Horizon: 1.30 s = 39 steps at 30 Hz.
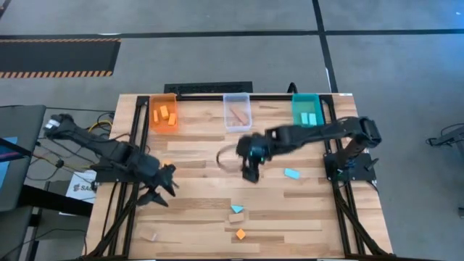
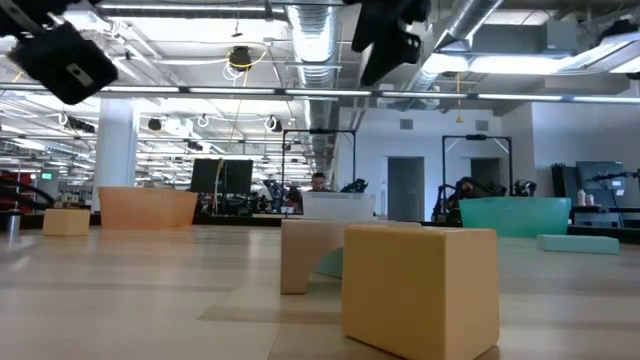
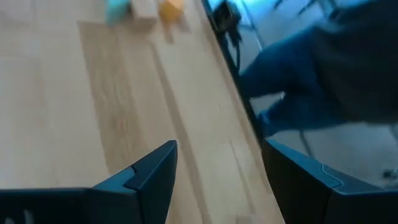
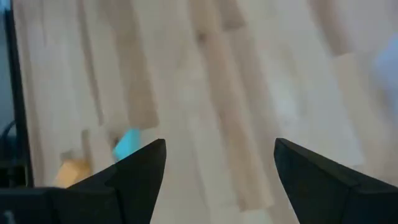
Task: Sort & place blocks by color
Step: Put the blue triangle block into the blue bin
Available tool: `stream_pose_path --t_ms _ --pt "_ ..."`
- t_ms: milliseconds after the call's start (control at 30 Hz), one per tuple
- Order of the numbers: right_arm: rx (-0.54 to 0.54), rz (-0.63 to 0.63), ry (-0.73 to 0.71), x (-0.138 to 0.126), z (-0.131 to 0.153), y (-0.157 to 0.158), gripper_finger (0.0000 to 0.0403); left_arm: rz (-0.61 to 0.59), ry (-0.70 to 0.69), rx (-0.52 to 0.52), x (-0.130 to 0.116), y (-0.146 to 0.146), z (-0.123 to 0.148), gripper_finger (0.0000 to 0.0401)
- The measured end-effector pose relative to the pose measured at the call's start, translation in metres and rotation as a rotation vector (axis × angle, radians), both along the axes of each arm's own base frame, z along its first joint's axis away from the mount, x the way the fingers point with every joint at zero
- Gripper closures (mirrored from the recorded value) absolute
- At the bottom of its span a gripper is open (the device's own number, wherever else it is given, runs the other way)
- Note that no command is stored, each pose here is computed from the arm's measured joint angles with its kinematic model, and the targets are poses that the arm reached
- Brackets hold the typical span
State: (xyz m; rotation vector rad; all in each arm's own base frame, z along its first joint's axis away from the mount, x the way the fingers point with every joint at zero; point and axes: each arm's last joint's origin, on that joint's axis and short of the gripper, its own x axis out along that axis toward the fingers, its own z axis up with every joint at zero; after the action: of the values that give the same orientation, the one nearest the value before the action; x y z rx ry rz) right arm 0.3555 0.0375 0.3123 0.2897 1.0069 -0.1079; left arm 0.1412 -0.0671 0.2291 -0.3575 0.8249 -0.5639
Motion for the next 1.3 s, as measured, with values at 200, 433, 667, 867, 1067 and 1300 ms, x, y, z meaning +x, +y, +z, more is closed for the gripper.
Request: stream_pose_path --t_ms 200,433,667,867,1067,1300 --pt "-0.029 0.237 0.077 0.008 -0.035 0.067 0.0085 0.022 -0.001 0.187 0.006 -0.013 -0.014 0.0178" --pt "-0.124 0.471 0.045 0.019 -0.077 0.13 0.0085 0.038 0.035 0.219 0.014 -0.016 -0.022 0.0178" --pt "-0.165 0.434 -0.009 0.035 -0.099 0.138 0.0085 0.054 0.016 0.217 0.019 -0.018 -0.023 0.0178" --pt "-0.102 0.314 0.03 0.042 -0.106 0.126 0.0085 0.093 0.023 0.212 0.019 -0.018 -0.023 0.0178" --pt "0.006 0.121 0.047 0.054 -0.125 0.12 0.0085 0.114 0.024 0.201 0.02 -0.018 -0.022 0.0178" --pt "0.118 -0.119 0.078 0.054 -0.135 0.128 0.0085 0.133 0.021 0.194 0.02 -0.018 -0.022 0.0178"
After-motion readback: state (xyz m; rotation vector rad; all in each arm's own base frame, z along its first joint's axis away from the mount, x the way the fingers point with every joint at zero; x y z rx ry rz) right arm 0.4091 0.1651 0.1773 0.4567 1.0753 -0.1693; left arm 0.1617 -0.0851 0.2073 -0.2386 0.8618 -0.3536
